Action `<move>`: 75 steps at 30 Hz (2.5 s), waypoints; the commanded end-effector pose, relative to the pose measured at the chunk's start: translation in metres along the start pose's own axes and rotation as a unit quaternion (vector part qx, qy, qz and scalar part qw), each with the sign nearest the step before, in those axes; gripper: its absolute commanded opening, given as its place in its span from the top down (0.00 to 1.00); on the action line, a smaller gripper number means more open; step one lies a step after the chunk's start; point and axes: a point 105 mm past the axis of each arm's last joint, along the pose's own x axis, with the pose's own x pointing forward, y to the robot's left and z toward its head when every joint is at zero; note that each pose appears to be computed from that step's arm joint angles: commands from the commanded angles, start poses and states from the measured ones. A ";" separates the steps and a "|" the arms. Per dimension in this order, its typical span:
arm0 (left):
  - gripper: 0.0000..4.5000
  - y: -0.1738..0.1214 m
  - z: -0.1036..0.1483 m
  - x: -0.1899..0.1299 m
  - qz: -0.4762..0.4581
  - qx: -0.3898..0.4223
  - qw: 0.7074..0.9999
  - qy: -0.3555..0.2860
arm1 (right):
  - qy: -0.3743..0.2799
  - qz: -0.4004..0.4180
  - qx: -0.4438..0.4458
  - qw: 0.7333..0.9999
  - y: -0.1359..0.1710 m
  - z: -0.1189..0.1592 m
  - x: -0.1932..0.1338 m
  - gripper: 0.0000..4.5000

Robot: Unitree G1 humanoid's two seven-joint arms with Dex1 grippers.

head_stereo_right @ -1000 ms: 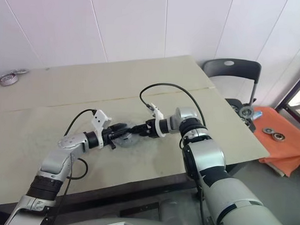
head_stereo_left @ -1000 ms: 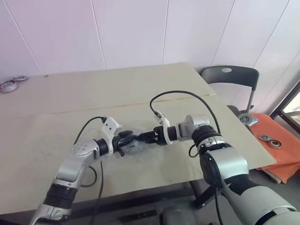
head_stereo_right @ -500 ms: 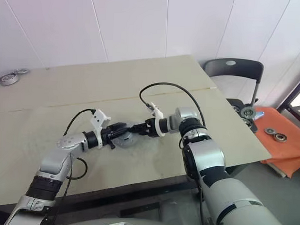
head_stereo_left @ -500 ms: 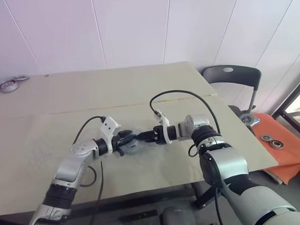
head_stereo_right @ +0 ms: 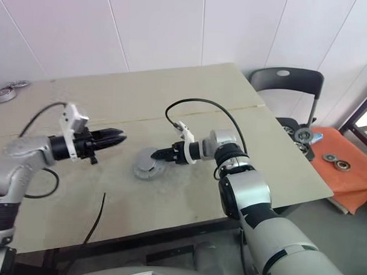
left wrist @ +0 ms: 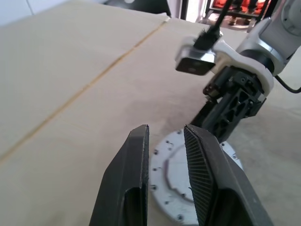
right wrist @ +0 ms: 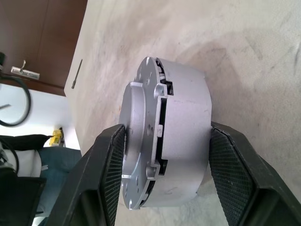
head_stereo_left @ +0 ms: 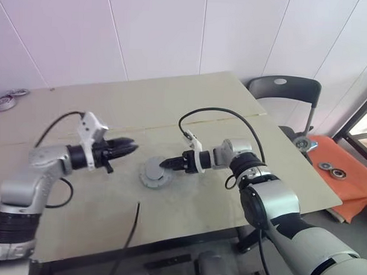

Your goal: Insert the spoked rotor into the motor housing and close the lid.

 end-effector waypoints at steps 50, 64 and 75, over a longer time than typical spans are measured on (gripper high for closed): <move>0.73 -0.012 -0.041 -0.044 0.065 -0.067 0.995 0.030 | -0.165 -0.006 0.272 0.948 -0.012 0.022 -0.002 0.50; 0.73 -0.008 -0.045 -0.040 0.067 -0.067 0.995 0.031 | -0.177 -0.021 0.268 0.947 -0.018 0.024 -0.004 0.50; 0.73 -0.004 -0.042 -0.033 0.073 -0.066 0.995 0.018 | -0.177 -0.041 0.150 0.972 -0.015 0.036 -0.011 0.50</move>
